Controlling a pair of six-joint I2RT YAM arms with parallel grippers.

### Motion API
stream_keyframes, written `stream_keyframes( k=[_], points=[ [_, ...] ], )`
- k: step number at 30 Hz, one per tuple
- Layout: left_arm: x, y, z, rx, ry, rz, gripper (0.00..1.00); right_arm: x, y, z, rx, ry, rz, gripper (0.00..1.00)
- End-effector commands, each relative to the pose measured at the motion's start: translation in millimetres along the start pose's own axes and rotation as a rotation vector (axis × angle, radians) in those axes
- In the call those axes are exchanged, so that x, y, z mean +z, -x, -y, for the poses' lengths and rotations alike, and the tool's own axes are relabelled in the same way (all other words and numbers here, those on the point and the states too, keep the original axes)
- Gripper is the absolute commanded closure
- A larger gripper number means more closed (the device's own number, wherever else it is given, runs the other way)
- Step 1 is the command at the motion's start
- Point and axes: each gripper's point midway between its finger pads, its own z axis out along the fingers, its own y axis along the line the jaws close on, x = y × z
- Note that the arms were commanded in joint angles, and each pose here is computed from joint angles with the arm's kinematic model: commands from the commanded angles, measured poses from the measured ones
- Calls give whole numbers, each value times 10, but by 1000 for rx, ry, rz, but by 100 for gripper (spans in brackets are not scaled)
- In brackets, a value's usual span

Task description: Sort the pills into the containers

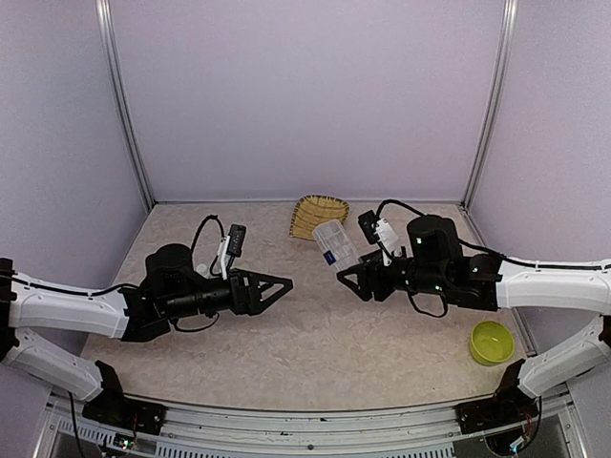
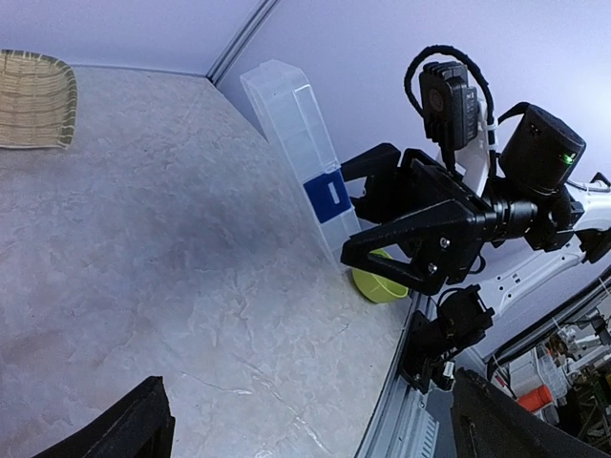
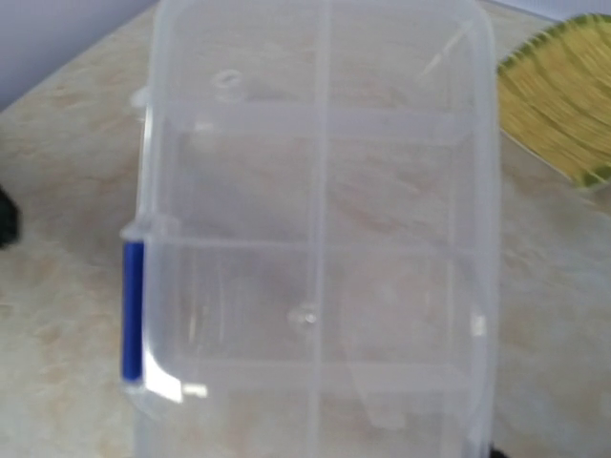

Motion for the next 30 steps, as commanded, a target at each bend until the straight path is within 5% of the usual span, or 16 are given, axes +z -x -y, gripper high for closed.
stream_keyframes(
  k=[1, 20, 30],
  points=[
    [45, 72, 252, 7, -112, 22, 1, -67, 166, -241, -19, 76, 79, 36],
    [79, -2, 573, 0, -293, 11, 6, -31, 70, -821, -93, 284, 105, 36],
    [86, -70, 639, -12, -357, -5, 28, 11, 14, -1027, -111, 368, 99, 36]
  ],
)
